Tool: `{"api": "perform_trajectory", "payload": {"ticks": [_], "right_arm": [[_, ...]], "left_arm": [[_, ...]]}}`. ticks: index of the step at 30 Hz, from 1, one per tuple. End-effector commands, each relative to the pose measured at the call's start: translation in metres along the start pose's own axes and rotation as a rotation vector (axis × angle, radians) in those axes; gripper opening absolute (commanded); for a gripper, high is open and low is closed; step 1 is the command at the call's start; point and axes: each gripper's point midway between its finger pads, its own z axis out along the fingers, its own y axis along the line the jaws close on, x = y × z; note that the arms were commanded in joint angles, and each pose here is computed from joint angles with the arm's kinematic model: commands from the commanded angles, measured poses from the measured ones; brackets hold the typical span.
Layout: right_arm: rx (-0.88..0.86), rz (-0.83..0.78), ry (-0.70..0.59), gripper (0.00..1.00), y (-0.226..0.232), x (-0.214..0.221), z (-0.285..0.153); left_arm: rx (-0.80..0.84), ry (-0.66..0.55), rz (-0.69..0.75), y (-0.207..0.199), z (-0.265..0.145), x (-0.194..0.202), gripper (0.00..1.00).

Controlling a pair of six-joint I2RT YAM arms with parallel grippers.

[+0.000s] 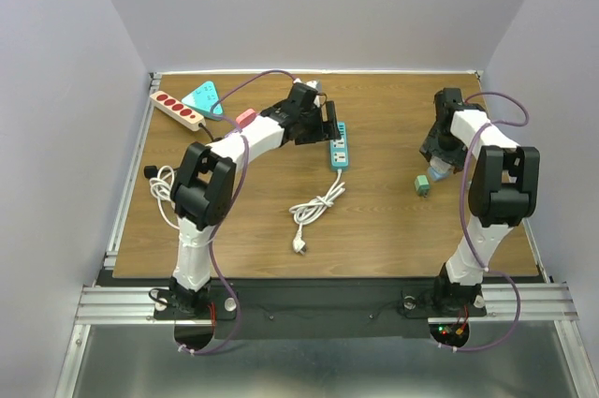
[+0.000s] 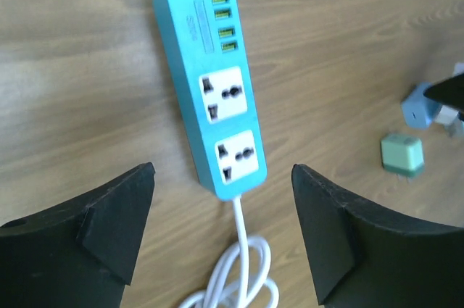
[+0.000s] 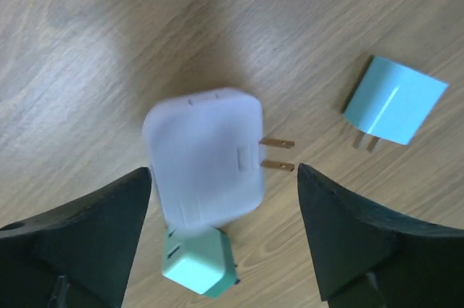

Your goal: Pull the plug off the socket

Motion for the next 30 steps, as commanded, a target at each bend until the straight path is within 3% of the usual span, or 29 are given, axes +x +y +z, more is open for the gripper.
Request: {"api": "perform_trajectory", "payload": {"ticks": [1,4,12,18,22,26,29,30], "right_arm": [[0.029,0.048,-0.064,0.94,-0.008,-0.022,-0.015],[0.009,0.067,-0.091,1.00,-0.009,-0.030,-0.028],[-0.165,0.108,-0.142,1.00,0.006,-0.049,-0.075],[-0.217,0.094,-0.139,1.00,0.012,-0.048,-0.084],[-0.252,0.084,-0.125,1.00,0.019,-0.044,-0.088],[-0.315,0.069,-0.126,1.00,0.030,-0.044,-0.099],[-0.346,0.062,-0.132,1.00,0.038,-0.044,-0.106],[-0.356,0.057,-0.133,1.00,0.041,-0.044,-0.109]], "left_arm": [[-0.131,-0.009,0.071,0.005,0.003,-0.007,0.89],[-0.187,0.016,0.101,0.009,0.018,-0.001,0.98],[-0.268,0.019,0.190,0.001,0.044,0.004,0.99],[-0.264,0.020,0.273,-0.014,0.058,0.014,0.99],[-0.363,0.098,0.300,0.016,0.071,0.037,0.99],[-0.421,0.140,0.320,0.039,0.067,0.056,0.83],[-0.419,0.112,0.312,0.048,0.049,0.049,0.63],[-0.436,0.124,0.300,0.063,0.046,0.053,0.52]]}}
